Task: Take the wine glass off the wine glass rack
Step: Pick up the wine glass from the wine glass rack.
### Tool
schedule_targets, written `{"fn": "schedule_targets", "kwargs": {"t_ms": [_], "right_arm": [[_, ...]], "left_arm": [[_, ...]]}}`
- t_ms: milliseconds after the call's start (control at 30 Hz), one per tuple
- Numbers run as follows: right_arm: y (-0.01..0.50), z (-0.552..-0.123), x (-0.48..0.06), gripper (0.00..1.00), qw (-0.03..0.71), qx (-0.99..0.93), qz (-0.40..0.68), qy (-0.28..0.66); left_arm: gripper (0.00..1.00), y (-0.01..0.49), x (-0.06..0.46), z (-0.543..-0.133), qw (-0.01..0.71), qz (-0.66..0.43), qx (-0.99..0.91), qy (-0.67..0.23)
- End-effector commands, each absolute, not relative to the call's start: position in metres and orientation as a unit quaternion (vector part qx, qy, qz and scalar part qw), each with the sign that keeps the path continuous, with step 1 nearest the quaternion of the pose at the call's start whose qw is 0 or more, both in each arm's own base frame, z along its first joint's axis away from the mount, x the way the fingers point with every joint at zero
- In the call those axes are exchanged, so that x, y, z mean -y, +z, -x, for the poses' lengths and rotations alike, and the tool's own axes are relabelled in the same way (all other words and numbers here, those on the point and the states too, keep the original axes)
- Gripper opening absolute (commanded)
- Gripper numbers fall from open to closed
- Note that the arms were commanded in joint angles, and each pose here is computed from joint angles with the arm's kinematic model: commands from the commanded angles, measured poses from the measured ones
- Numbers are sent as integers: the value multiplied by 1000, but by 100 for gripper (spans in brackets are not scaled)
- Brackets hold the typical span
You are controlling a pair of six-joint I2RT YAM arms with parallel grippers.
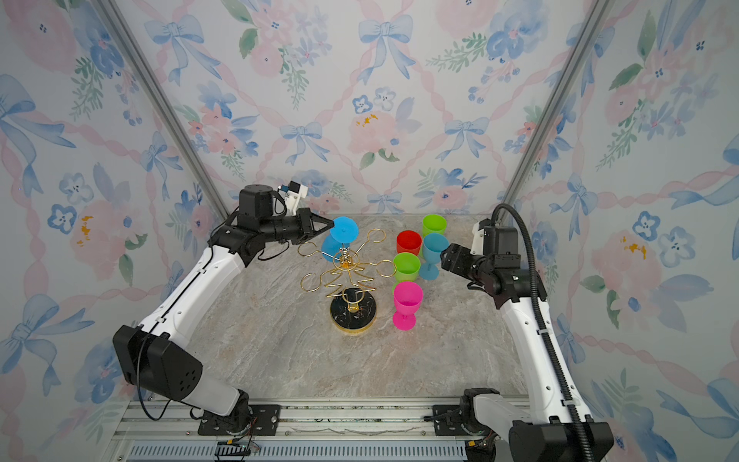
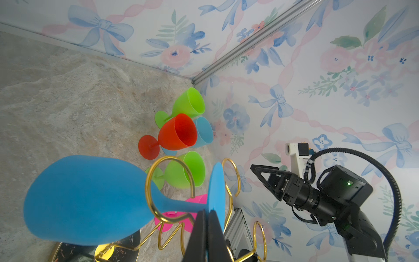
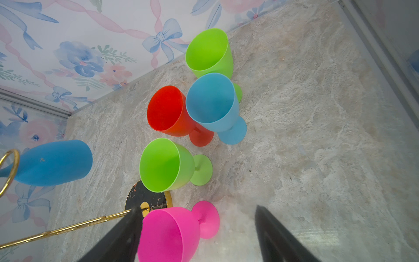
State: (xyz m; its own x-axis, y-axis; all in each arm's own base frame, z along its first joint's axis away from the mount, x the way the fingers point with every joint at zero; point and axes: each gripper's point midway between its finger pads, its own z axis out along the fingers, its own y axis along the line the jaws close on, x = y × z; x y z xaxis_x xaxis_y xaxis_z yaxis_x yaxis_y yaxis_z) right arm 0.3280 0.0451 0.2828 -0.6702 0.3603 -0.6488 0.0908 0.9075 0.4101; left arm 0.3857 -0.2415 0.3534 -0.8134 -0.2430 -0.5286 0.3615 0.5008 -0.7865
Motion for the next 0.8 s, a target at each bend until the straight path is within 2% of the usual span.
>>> {"fn": "schedule_targets", "kwargs": {"t_ms": [0, 333, 767], "right_arm": [[279, -330, -43, 80, 382, -897, -135, 175], [278, -329, -43, 80, 382, -898, -136, 173], [275, -328, -43, 80, 380, -898, -136, 175]], "left_arm": [[0, 364, 249, -373, 301, -55, -802, -513], [0, 363, 261, -376, 291, -63, -802, -519], [0, 371, 274, -400, 291, -65, -794, -529]]}}
